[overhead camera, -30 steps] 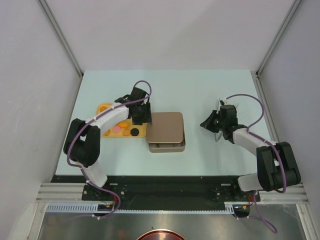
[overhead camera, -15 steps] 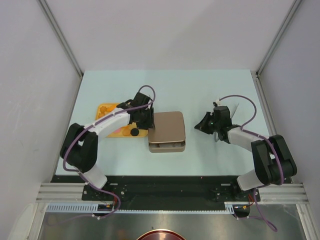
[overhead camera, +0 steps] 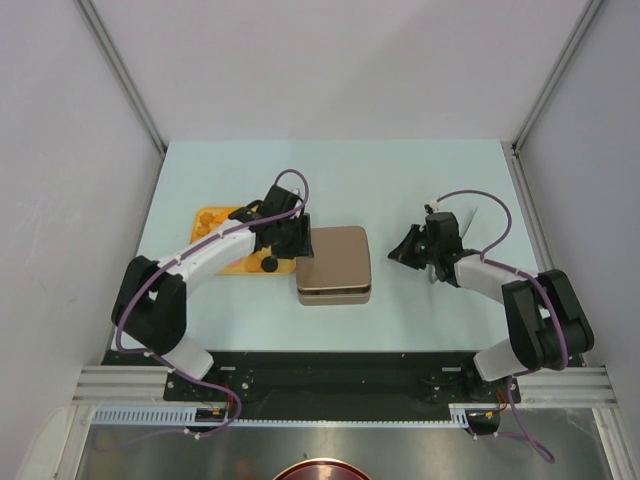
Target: Pack the cookies
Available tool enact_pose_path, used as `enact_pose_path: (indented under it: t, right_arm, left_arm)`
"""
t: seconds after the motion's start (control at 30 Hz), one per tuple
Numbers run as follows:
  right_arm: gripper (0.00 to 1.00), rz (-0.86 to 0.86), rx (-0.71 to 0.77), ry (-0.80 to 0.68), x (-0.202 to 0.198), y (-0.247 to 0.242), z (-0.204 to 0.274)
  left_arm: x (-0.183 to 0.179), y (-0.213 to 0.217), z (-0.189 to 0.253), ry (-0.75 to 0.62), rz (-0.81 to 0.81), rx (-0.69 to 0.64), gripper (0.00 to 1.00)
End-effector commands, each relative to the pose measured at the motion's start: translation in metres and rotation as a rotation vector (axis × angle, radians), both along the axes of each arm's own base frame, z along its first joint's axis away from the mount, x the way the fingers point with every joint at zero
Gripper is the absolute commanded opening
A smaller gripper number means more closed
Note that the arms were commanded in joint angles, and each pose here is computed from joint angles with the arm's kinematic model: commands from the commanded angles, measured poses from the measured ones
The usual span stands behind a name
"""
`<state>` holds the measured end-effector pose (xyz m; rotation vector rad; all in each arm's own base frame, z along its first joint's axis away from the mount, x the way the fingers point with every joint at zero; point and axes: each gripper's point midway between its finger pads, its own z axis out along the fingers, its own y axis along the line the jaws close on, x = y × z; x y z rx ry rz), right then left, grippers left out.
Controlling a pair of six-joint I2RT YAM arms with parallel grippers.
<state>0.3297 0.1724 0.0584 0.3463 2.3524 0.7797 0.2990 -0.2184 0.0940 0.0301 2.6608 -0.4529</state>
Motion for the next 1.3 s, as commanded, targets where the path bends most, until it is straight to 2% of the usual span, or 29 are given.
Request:
enact_pose_path:
  t: [0.0, 0.27, 0.43, 0.53, 0.57, 0.63, 0.73, 0.77, 0.87, 1.1, 1.27]
  right_arm:
    - [0.04, -0.015, 0.006, -0.089, 0.017, -0.001, 0.031]
    - [0.04, -0.017, 0.033, -0.171, 0.022, 0.001, 0.065]
    - [0.04, 0.044, 0.037, -0.195, 0.011, 0.014, 0.087]
    - [0.00, 0.114, -0.008, -0.205, -0.012, 0.021, 0.095]
    - [0.00, 0.140, -0.030, -0.209, -0.020, 0.025, 0.095]
    - [0.00, 0.196, -0.097, -0.208, -0.039, 0.026, 0.092]
    - [0.00, 0.244, -0.198, -0.228, -0.064, 0.029, 0.087]
    - [0.00, 0.244, -0.221, -0.246, -0.068, 0.028, 0.087]
    - [0.00, 0.259, -0.258, -0.289, -0.083, 0.027, 0.075]
    - [0.00, 0.243, -0.271, -0.480, -0.104, 0.022, 0.054]
    - [0.00, 0.221, -0.298, -0.578, -0.115, 0.030, 0.044]
  left_arm:
    - [0.014, -0.004, 0.039, -0.100, 0.004, -0.037, 0.59]
    - [0.043, 0.020, 0.059, -0.171, 0.099, -0.047, 0.69]
    - [0.081, 0.014, 0.051, -0.161, 0.090, -0.063, 0.67]
    - [0.106, 0.001, 0.062, -0.199, 0.052, -0.070, 0.64]
    - [0.113, -0.003, 0.051, -0.184, 0.028, -0.057, 0.61]
    - [0.129, -0.013, 0.064, -0.211, -0.001, -0.074, 0.56]
    - [0.148, -0.026, 0.061, -0.219, -0.050, -0.079, 0.43]
    - [0.152, -0.030, 0.061, -0.226, -0.078, -0.079, 0.37]
    - [0.163, -0.040, 0.059, -0.215, -0.141, -0.097, 0.25]
    - [0.174, -0.048, 0.061, -0.163, -0.239, -0.266, 0.20]
    - [0.161, -0.054, 0.047, -0.094, -0.271, -0.327, 0.14]
